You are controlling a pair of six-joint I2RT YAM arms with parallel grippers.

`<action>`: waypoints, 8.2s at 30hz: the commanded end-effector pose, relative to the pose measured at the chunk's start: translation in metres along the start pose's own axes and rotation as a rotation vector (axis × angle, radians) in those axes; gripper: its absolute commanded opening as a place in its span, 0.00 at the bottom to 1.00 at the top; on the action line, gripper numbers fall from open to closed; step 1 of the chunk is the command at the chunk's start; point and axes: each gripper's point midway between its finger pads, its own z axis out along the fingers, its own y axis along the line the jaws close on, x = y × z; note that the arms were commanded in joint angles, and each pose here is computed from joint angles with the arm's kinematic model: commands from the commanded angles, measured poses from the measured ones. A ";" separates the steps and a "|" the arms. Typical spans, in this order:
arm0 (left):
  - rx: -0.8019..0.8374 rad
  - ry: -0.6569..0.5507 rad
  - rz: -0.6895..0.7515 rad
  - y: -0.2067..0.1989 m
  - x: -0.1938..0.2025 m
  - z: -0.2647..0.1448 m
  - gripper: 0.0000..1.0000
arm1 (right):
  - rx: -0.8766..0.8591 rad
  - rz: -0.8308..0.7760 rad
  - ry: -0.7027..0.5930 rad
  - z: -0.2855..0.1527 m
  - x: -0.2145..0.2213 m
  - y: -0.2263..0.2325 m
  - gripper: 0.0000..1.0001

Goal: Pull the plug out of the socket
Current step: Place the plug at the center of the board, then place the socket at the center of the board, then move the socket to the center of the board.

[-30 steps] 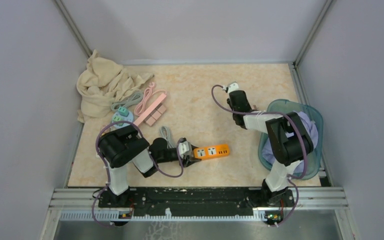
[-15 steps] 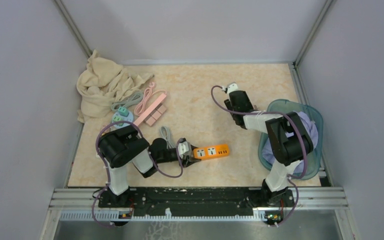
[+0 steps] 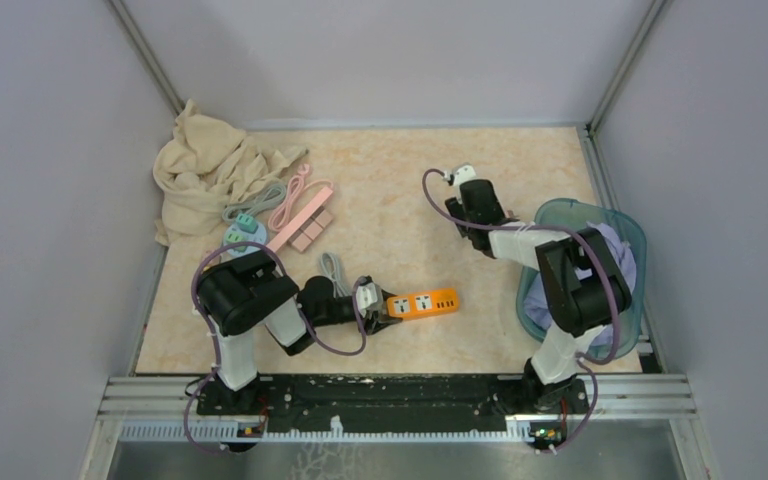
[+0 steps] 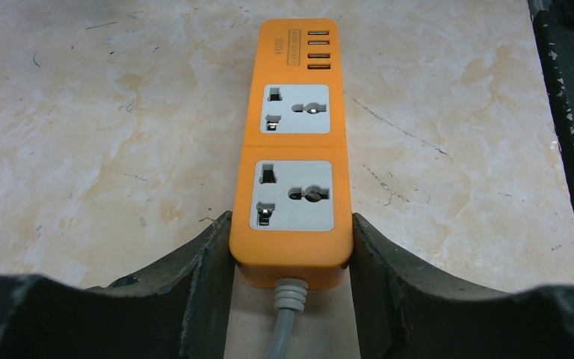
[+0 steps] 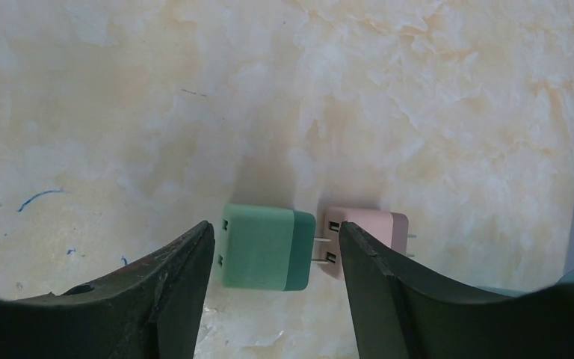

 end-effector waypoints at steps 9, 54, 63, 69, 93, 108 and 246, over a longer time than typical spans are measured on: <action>0.007 -0.031 0.009 0.000 -0.005 0.000 0.04 | -0.106 0.089 -0.189 -0.039 -0.061 -0.005 0.63; 0.011 -0.027 0.006 0.000 -0.005 0.001 0.04 | -1.289 -0.834 -0.567 -0.199 0.026 0.185 0.86; 0.009 -0.030 0.007 0.000 -0.006 0.000 0.04 | -1.275 -0.922 -0.451 -0.188 0.044 0.204 0.82; 0.007 -0.031 0.007 0.001 -0.005 0.000 0.04 | -1.252 -0.925 -0.399 -0.181 0.046 0.209 0.72; -0.045 -0.066 -0.030 0.003 -0.027 -0.011 0.83 | -1.255 -0.881 -0.366 -0.184 0.032 0.218 0.17; -0.170 0.114 -0.104 0.022 -0.055 -0.037 0.97 | -1.294 -0.798 -0.392 -0.194 0.015 0.213 0.09; -0.844 0.128 -0.025 0.194 -0.203 -0.168 1.00 | -1.067 0.067 -0.734 -0.242 -0.112 0.031 0.86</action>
